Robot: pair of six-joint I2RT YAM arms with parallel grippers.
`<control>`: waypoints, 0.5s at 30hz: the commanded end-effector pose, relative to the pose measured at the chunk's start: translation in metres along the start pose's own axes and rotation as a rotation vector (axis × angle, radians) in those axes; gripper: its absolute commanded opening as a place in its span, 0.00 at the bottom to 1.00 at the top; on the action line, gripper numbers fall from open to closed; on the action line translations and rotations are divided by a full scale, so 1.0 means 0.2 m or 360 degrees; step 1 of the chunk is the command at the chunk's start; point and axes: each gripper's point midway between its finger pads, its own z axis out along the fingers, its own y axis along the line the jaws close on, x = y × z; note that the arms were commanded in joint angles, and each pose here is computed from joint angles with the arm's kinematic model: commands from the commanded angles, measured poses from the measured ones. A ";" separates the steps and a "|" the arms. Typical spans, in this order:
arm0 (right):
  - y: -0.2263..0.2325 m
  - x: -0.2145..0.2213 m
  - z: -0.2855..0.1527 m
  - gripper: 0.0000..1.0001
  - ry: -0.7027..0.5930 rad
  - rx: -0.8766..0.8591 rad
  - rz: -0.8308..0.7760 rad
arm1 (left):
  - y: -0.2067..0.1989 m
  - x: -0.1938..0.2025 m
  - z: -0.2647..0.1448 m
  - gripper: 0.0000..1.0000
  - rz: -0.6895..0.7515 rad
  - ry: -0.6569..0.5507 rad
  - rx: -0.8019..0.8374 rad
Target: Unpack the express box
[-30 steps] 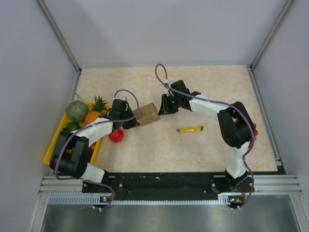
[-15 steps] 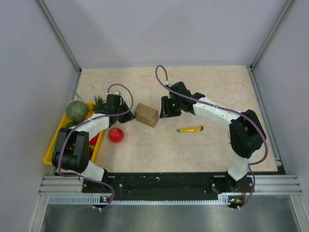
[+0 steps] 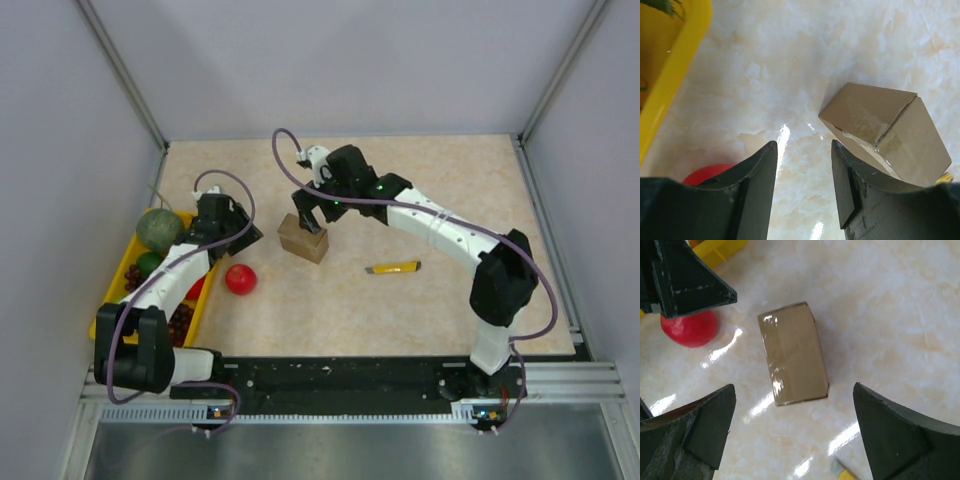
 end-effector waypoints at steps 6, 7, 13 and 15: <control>0.01 0.06 0.33 0.98 0.0136 -0.0038 -0.0437 | 0.01 -0.14 -0.17 0.56 -0.0047 -0.0127 -0.0011; 0.01 0.06 0.35 0.98 0.0138 -0.0024 -0.0467 | 0.02 -0.13 -0.17 0.56 -0.0042 -0.0119 0.0000; 0.04 0.14 0.44 0.97 0.0203 -0.0081 -0.0461 | -0.03 -0.09 -0.16 0.57 0.0013 -0.0056 0.0133; 0.06 0.16 0.45 0.95 0.0215 -0.0119 -0.0447 | -0.03 -0.08 -0.15 0.57 0.0008 -0.0033 0.0141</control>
